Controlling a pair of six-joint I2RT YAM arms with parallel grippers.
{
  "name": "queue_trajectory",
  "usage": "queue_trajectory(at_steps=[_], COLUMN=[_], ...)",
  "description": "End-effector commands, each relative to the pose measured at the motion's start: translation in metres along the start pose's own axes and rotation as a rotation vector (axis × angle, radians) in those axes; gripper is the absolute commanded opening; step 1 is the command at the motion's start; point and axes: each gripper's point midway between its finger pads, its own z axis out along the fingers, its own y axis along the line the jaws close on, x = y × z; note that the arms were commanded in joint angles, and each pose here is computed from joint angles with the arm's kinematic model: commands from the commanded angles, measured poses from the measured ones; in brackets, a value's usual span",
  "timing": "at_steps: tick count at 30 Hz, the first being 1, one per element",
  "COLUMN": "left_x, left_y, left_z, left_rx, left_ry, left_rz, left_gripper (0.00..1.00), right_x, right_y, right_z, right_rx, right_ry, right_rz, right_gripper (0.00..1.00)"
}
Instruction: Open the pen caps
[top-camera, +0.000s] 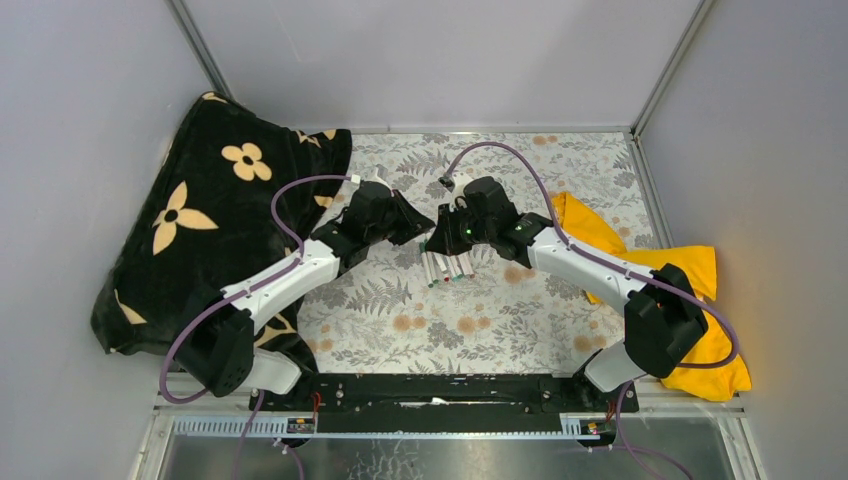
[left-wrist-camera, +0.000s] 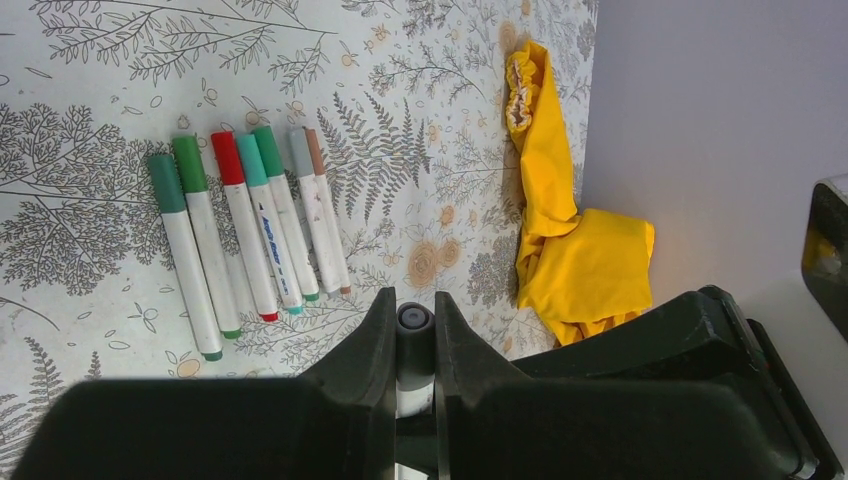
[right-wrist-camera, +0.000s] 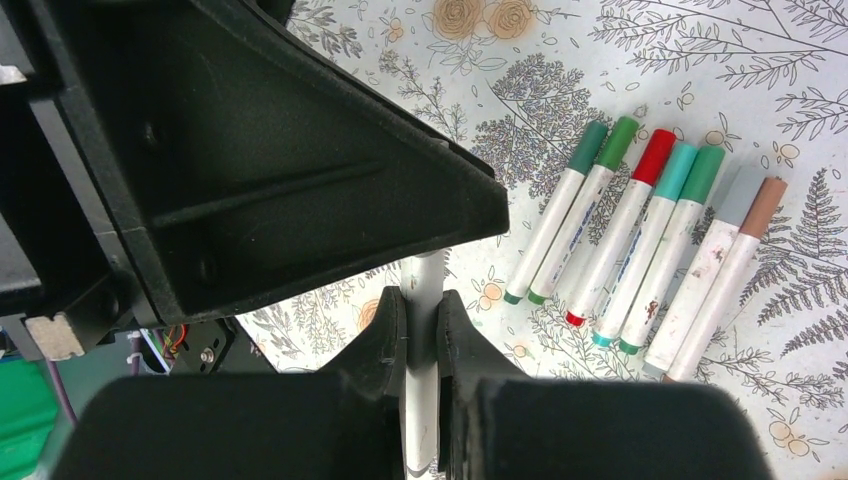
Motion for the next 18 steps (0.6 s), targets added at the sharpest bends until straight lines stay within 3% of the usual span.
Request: queue_trajectory(at_steps=[1,11,18], left_x=[-0.021,-0.077,-0.099], left_y=[0.004,0.051,0.061], left_z=[-0.002,0.005,0.010], left_rx=[-0.015,-0.098,-0.138], left_ry=[-0.067,-0.148,-0.168], left_rz=[0.003,-0.041,0.001], left_gripper=[0.00,0.00,0.00], right_x=[-0.012,0.014,0.024], right_y=[0.003,-0.005,-0.008], right_z=[-0.005,-0.007,-0.010], right_rx=[-0.005,0.001,0.008], right_ry=[-0.058,-0.003,0.028], right_rz=[-0.012,-0.005,-0.011], right_gripper=[0.00,0.00,0.00])
